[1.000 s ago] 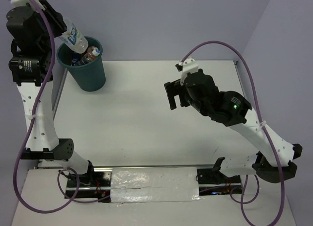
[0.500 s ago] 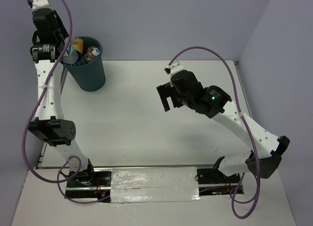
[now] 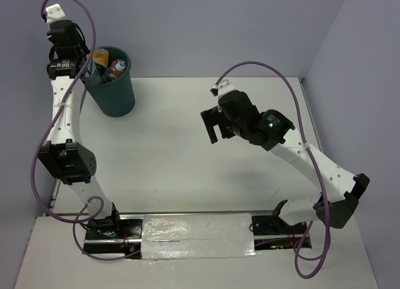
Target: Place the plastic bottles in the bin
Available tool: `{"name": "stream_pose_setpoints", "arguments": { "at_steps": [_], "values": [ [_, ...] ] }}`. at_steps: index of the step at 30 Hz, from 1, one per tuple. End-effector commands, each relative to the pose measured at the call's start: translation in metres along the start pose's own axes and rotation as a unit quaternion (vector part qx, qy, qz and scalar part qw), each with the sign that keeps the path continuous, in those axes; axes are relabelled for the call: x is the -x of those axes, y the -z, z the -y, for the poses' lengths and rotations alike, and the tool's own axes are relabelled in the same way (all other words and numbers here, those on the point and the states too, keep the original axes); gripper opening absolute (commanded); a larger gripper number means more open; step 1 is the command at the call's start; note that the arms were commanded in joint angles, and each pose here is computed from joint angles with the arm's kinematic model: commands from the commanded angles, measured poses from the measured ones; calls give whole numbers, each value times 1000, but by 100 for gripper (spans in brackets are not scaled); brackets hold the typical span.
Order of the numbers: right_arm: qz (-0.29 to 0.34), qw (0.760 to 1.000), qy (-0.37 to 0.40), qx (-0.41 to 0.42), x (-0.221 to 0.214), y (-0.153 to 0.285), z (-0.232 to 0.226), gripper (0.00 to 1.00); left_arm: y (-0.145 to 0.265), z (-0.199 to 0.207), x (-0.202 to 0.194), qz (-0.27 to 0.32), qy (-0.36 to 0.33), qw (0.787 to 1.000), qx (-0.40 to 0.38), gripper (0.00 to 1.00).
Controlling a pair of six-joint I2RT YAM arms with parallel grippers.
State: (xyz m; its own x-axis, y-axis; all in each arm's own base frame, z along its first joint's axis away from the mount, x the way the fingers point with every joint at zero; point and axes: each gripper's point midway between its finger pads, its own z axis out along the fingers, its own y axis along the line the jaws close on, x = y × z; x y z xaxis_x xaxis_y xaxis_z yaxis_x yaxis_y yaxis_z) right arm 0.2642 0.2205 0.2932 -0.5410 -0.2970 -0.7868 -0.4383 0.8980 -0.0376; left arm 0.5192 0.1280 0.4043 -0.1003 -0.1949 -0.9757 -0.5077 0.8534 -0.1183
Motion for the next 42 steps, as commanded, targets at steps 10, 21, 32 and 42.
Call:
{"name": "stream_pose_setpoints", "arguments": {
  "at_steps": [10, 21, 32, 42],
  "values": [
    [33, 999, -24, 10, 16, 7, -1, 100, -10, 9, -32, -24, -32, 999, -25, 0],
    [38, 999, -30, 14, 21, 11, -2, 100, 8, 37, -32, -26, -84, 993, -77, 82],
    [40, 998, -37, 10, 18, 15, 1, 100, 44, 75, 6, -7, -79, 988, -135, 99],
    [73, 984, -157, -27, 23, 21, 41, 100, 165, 124, 72, 25, 8, 948, -316, 99]
  ]
}}
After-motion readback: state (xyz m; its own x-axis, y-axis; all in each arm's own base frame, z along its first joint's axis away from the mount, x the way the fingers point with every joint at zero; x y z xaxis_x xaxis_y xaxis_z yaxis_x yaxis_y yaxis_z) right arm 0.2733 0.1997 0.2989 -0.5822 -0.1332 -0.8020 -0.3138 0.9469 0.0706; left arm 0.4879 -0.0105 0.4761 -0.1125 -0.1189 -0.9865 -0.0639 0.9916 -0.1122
